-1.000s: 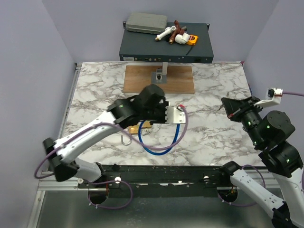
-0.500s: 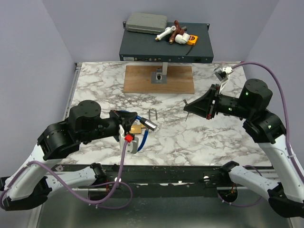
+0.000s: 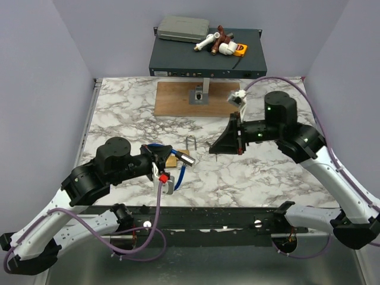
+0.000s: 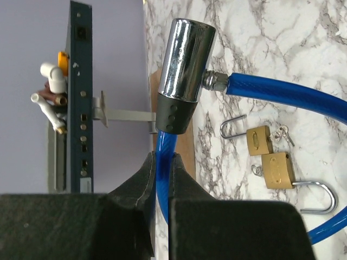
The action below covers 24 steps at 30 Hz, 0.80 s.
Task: Unlock with the key
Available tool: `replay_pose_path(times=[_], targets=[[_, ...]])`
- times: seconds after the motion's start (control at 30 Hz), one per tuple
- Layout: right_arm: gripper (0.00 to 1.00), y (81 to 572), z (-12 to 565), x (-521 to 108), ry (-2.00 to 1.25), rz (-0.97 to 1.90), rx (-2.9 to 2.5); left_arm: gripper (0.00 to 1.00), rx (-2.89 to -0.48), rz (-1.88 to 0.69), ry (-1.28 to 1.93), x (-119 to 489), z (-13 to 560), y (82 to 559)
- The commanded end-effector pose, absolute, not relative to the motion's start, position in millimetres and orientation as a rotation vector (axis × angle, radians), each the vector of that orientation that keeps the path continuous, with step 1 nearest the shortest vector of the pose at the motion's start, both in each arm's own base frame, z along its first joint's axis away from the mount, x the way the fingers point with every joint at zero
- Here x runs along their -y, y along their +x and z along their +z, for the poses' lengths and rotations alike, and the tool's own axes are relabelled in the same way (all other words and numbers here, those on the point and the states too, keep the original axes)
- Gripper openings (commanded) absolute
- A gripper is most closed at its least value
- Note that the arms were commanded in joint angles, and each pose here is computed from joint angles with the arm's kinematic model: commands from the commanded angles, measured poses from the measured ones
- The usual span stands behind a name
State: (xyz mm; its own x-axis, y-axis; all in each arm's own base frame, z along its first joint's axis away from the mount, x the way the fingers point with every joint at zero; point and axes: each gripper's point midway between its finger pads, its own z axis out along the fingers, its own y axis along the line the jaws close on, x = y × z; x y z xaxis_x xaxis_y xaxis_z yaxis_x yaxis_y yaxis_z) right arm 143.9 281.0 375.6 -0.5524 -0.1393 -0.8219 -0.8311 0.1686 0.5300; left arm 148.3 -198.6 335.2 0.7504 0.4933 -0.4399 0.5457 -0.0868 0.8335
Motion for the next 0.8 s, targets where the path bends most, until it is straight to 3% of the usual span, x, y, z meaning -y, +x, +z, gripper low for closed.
replay_pose_path(times=[0.0, 0.77], targets=[[0.01, 133.0, 365.2, -305.2, -1.037, 1.355, -1.854, 0.0, -0.835, -0.096, 1.5, 201.0, 371.6, 159.8], [0.01, 110.6, 347.4, -314.4, -1.181, 1.353, -1.939, 0.0, -0.909, -0.109, 1.553, 192.9, 346.2, 167.0]])
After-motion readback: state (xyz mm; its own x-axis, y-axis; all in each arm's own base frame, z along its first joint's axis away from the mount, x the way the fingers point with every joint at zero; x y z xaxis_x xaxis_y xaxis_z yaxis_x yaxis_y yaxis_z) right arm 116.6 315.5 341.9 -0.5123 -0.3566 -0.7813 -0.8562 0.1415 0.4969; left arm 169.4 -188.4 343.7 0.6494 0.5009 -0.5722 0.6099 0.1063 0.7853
